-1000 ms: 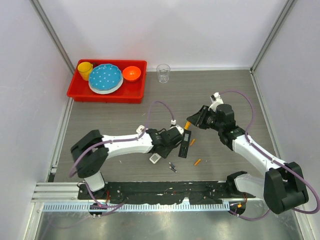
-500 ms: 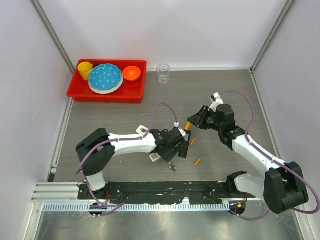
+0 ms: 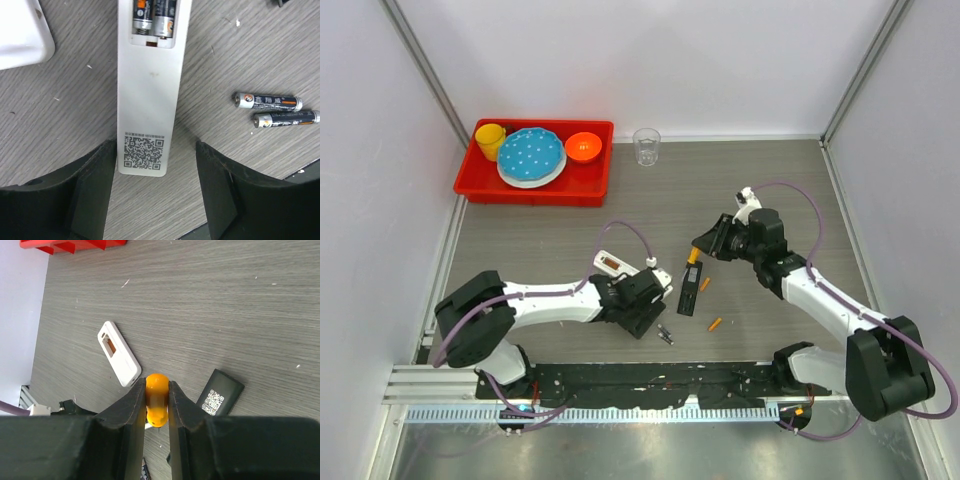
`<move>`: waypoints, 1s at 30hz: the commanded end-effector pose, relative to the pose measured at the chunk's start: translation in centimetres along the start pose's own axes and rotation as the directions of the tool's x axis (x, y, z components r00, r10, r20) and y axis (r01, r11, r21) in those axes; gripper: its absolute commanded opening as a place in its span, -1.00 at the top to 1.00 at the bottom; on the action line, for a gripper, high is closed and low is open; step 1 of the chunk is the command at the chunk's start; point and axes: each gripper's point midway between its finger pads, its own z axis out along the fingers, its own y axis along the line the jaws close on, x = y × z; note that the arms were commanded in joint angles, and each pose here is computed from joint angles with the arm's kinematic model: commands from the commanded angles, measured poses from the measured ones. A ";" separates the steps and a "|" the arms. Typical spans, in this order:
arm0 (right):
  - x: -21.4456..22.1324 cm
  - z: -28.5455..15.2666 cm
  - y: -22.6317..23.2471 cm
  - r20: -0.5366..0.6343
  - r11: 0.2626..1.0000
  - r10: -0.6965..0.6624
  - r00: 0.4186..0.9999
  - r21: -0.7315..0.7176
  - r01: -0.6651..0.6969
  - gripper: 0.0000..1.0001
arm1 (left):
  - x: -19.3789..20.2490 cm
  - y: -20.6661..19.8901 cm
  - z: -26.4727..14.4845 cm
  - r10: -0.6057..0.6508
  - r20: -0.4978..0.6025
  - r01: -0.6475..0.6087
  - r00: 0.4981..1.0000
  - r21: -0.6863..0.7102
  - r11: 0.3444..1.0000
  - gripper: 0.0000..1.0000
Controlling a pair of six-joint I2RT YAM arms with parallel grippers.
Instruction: Unload the batteries from the remote control
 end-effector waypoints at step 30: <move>-1.8 3.2 4.1 0.134 0.978 -0.184 0.974 -0.071 0.194 0.98 | -5.7 0.8 0.4 0.098 0.255 -0.104 0.962 0.012 0.995 0.55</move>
